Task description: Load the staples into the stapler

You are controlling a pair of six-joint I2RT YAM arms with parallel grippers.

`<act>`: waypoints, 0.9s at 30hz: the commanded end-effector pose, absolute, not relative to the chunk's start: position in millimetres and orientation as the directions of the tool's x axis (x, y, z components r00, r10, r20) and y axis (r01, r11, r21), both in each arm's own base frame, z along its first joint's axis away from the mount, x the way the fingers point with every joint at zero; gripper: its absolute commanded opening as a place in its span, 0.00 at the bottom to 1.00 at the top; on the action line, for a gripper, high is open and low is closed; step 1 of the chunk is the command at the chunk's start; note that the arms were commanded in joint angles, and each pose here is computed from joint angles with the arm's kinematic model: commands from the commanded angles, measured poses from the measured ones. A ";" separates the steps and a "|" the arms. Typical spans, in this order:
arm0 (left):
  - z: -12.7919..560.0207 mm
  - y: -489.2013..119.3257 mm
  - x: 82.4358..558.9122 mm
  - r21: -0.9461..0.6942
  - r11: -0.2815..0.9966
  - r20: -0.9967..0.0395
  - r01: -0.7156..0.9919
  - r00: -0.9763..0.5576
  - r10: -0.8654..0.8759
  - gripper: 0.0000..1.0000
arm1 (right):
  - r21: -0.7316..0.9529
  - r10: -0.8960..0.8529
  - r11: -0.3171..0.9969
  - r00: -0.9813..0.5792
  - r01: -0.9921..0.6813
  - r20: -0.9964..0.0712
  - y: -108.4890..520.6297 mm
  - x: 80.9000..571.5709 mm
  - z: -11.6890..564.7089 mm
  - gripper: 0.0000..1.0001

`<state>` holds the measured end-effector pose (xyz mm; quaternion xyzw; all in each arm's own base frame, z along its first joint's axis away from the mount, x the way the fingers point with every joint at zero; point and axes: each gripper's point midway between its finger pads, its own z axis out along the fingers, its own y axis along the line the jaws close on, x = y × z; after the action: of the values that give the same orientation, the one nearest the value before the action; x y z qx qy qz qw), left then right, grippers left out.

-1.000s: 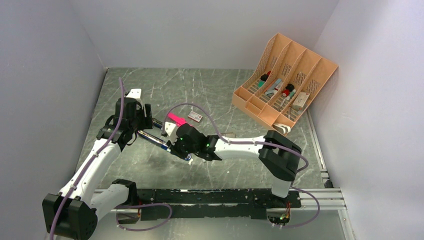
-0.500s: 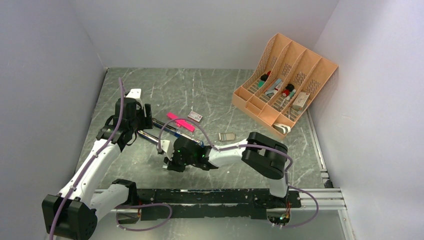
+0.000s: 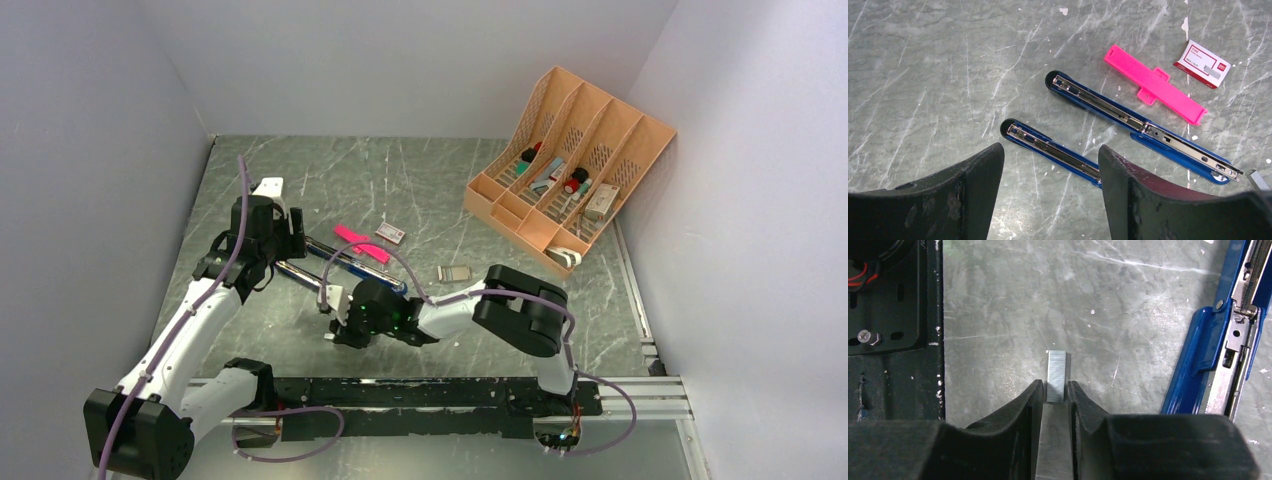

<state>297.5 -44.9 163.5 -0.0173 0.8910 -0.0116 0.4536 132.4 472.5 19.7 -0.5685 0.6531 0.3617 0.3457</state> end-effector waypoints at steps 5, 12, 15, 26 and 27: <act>171.4 -47.9 299.4 -0.036 0.999 -0.826 -0.003 -0.563 -0.031 0.73 | 0.086 -0.534 0.078 -0.115 -0.993 -0.838 450.5 127.3 -13.5 0.32; 170.9 -48.3 299.5 -0.035 0.999 -0.825 -0.001 -0.565 -0.030 0.73 | 0.086 -0.532 0.075 -0.113 -0.993 -0.839 445.7 126.8 -21.5 0.31; 170.7 -48.3 299.3 -0.035 0.999 -0.824 -0.001 -0.565 -0.030 0.73 | 0.083 -0.534 0.077 -0.111 -0.994 -0.838 443.7 126.3 -23.3 0.29; 171.0 -49.0 299.3 -0.036 0.999 -0.825 0.002 -0.564 -0.028 0.73 | 0.095 -0.567 0.065 -0.116 -0.993 -0.816 437.4 121.6 -40.5 0.15; 170.9 -49.1 299.1 -0.036 0.999 -0.825 0.003 -0.564 -0.028 0.73 | 0.094 -0.565 0.063 -0.113 -0.994 -0.817 437.6 121.9 -39.9 0.12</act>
<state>297.4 -45.6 163.5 -0.0163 0.8910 -0.0121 0.4536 134.4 471.6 16.5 -0.5670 0.6188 0.3861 0.3828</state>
